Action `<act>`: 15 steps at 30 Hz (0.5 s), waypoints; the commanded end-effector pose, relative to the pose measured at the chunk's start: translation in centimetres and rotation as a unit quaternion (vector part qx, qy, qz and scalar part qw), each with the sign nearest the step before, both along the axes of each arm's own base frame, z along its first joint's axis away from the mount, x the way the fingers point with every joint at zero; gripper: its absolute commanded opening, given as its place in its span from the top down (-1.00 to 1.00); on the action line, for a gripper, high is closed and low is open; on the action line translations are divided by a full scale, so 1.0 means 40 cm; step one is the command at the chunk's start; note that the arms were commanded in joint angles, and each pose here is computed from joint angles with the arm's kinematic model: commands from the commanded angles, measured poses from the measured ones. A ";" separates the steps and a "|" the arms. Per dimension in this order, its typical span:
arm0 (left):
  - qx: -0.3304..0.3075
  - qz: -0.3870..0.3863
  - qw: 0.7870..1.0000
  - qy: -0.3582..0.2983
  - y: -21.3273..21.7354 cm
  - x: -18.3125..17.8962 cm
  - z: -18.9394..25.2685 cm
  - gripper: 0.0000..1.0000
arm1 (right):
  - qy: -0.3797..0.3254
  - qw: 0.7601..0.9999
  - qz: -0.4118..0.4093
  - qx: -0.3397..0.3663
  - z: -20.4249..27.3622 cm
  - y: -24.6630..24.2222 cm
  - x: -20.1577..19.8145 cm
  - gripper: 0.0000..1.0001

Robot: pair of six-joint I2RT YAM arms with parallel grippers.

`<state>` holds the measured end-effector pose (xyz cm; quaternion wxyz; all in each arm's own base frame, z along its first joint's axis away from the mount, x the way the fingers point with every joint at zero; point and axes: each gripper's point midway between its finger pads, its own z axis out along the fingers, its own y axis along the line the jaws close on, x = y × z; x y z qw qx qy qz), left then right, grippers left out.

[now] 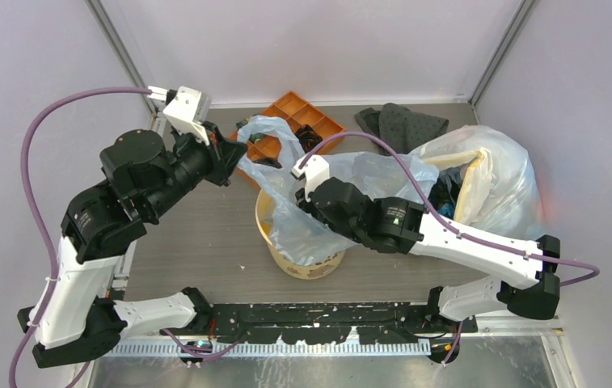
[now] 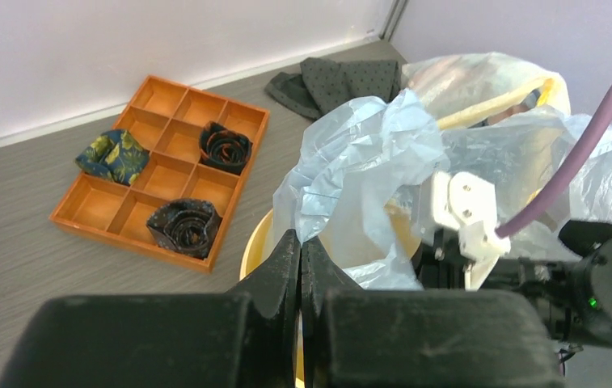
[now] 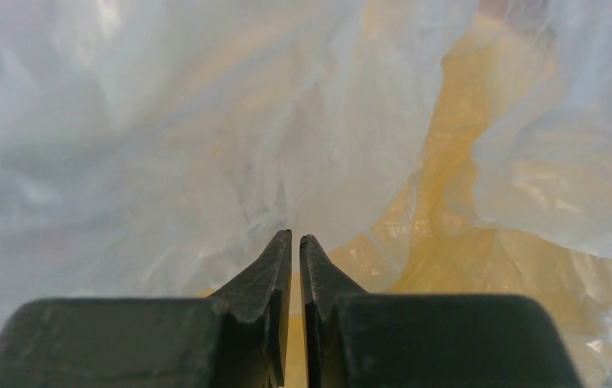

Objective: Put the trash bags into the trash bin

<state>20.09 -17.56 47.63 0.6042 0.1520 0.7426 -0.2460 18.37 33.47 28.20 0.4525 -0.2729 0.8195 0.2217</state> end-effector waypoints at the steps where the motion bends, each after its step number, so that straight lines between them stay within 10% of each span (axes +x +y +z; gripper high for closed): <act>1: -0.016 0.016 0.999 -0.031 0.017 0.008 0.061 0.99 | -0.043 0.998 0.034 -0.006 0.022 0.000 -0.003 0.75; 15: 0.008 0.035 0.999 -0.016 0.006 0.041 0.030 0.99 | -0.110 0.993 0.044 -0.002 0.054 -0.018 0.018 0.91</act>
